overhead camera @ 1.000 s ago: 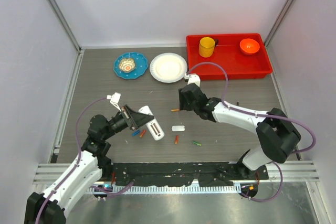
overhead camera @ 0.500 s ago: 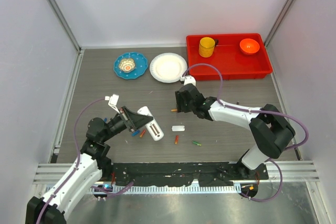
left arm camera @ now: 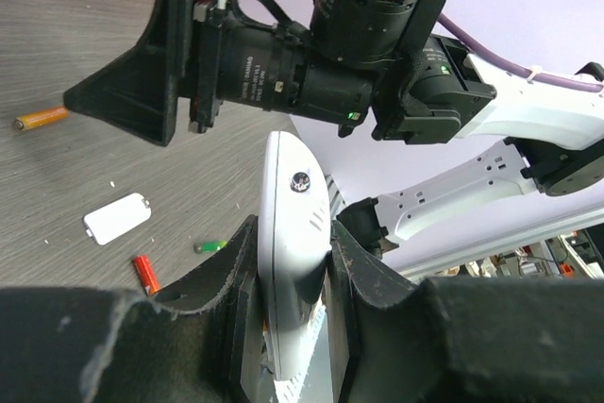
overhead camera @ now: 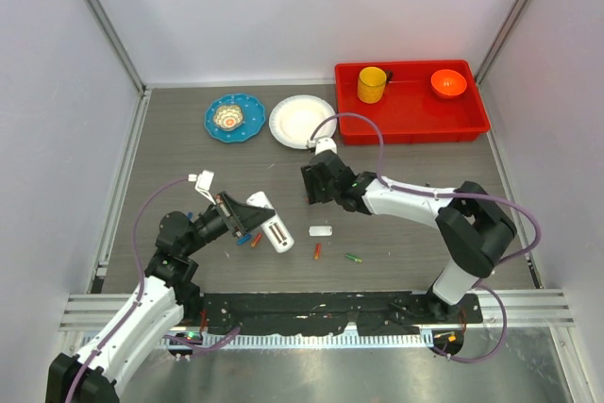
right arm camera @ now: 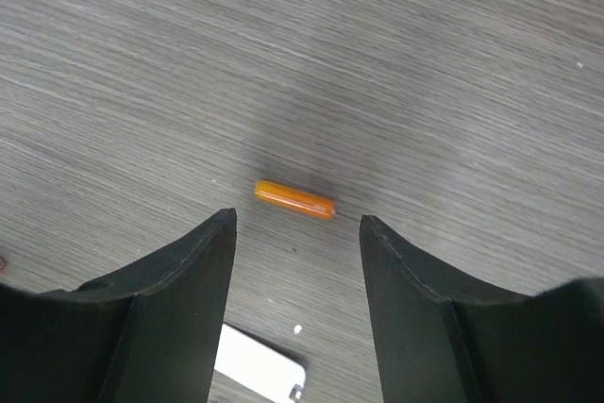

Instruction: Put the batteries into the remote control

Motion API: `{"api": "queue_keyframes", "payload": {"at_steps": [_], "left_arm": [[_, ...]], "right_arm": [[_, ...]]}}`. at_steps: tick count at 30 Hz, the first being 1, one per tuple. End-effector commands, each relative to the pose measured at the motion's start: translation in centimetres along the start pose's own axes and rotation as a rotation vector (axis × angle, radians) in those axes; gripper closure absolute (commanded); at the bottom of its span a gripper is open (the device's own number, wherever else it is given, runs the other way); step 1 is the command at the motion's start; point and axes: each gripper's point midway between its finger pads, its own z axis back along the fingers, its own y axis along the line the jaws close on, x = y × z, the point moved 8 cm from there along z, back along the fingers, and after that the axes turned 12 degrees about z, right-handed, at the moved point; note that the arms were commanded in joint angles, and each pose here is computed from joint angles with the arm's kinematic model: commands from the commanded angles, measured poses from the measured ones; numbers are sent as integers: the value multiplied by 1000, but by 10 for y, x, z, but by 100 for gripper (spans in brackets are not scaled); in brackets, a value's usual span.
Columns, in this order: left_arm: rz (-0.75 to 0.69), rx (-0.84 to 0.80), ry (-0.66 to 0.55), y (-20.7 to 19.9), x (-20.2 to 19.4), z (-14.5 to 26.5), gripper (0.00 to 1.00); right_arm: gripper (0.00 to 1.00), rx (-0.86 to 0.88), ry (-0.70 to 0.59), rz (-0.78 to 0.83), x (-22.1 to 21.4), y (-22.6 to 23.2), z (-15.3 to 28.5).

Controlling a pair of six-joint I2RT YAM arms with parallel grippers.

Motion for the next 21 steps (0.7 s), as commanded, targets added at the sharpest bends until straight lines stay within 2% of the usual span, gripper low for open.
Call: {"api": "queue_keyframes", "payload": {"at_steps": [1, 21], "left_arm": [[-42, -42, -22, -8, 4, 0, 100], [-39, -35, -23, -6, 2, 2, 100]], "right_arm": [[38, -18, -19, 59, 15, 6, -8], [39, 48, 53, 239, 3, 9, -26]]}}
